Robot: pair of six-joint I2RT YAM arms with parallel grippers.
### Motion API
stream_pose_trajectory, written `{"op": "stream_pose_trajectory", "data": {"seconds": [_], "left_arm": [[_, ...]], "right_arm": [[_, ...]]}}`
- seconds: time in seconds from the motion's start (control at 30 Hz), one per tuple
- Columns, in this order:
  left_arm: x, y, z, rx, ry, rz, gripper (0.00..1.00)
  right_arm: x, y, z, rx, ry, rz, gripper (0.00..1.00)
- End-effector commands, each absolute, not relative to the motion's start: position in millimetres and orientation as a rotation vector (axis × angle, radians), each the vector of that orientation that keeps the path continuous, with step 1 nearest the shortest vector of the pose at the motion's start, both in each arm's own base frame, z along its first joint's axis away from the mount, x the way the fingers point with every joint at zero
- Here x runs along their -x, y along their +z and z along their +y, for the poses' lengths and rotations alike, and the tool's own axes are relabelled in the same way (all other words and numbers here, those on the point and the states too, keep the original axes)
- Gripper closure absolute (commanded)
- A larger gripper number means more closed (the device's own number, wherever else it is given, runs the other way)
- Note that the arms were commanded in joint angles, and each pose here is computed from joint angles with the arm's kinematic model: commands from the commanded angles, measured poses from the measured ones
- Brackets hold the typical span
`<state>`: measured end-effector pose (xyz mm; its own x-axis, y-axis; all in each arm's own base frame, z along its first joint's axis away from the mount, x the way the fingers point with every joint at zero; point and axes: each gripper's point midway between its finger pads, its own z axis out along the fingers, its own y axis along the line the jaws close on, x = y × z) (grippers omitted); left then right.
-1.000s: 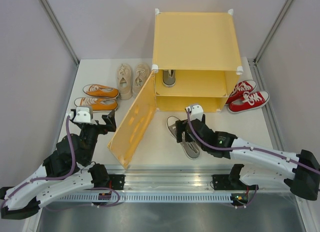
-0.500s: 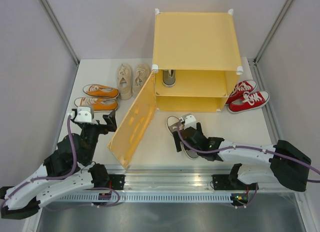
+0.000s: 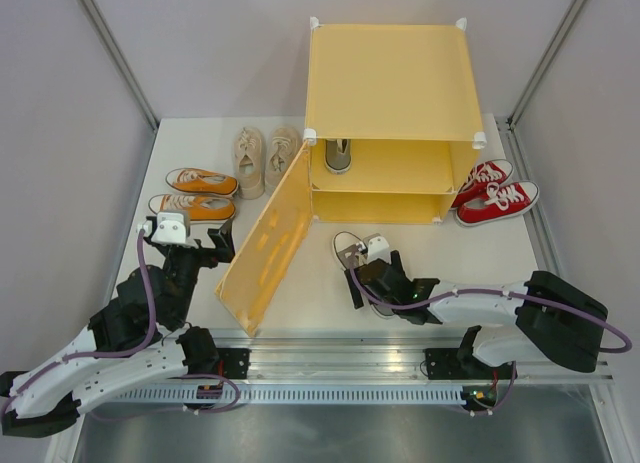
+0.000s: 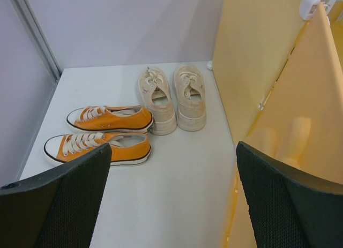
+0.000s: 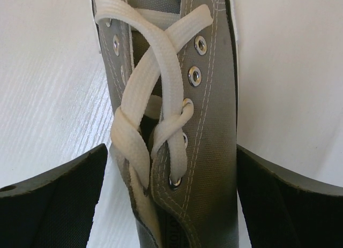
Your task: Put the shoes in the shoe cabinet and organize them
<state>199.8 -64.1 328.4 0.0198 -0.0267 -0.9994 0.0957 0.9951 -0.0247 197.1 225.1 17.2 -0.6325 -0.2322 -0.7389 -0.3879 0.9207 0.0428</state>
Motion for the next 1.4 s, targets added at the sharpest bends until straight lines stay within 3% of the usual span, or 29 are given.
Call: {"op": "stream_pose_trajectory", "data": {"seconds": [0.0,0.27,0.33,0.37,0.43,0.47,0.53,0.57,0.6,0.8,1.0,1.37], "left_arm": [[-201.9,332.5,-65.3,-0.064,-0.084,1.536,0.00],[-201.6,333.2,-65.0,-0.059,-0.088,1.535,0.00],[-201.5,333.0,-65.5,-0.064,-0.088,1.535,0.00],[-201.5,332.7,-65.2,-0.063,-0.087,1.536,0.00],[-201.4,332.4,-65.3,-0.065,-0.087,1.536,0.00],[-201.4,332.9,-64.8,-0.063,-0.087,1.535,0.00],[-201.3,332.8,-64.7,-0.062,-0.088,1.534,0.00],[-201.1,333.3,-64.2,-0.061,-0.089,1.534,0.00],[-200.9,333.5,-63.9,-0.060,-0.090,1.533,0.00],[-200.2,335.0,-63.5,-0.057,-0.098,1.529,0.00],[-200.1,335.0,-63.5,-0.056,-0.101,1.529,0.00],[-199.6,335.2,-61.6,-0.050,-0.100,1.526,0.00]], "right_arm": [[-197.5,16.0,232.2,0.441,0.287,2.267,0.03],[-192.0,3.6,235.9,0.465,0.295,2.314,0.12],[-191.5,6.0,238.1,0.467,0.306,2.312,0.21],[-191.5,8.1,238.6,0.467,0.310,2.311,0.32],[-193.9,20.9,242.9,0.462,0.334,2.292,0.44],[-193.6,28.5,242.7,0.464,0.341,2.285,0.56],[-198.4,48.0,249.8,0.455,0.372,2.248,0.67],[-198.4,54.4,248.0,0.458,0.365,2.246,0.77],[-200.0,72.5,250.1,0.446,0.388,2.221,0.80],[-199.0,156.6,247.8,0.388,0.531,2.064,0.85],[-206.9,217.0,216.0,0.269,0.478,1.942,0.87],[-257.7,247.7,191.5,0.043,0.173,1.910,0.96]]}}
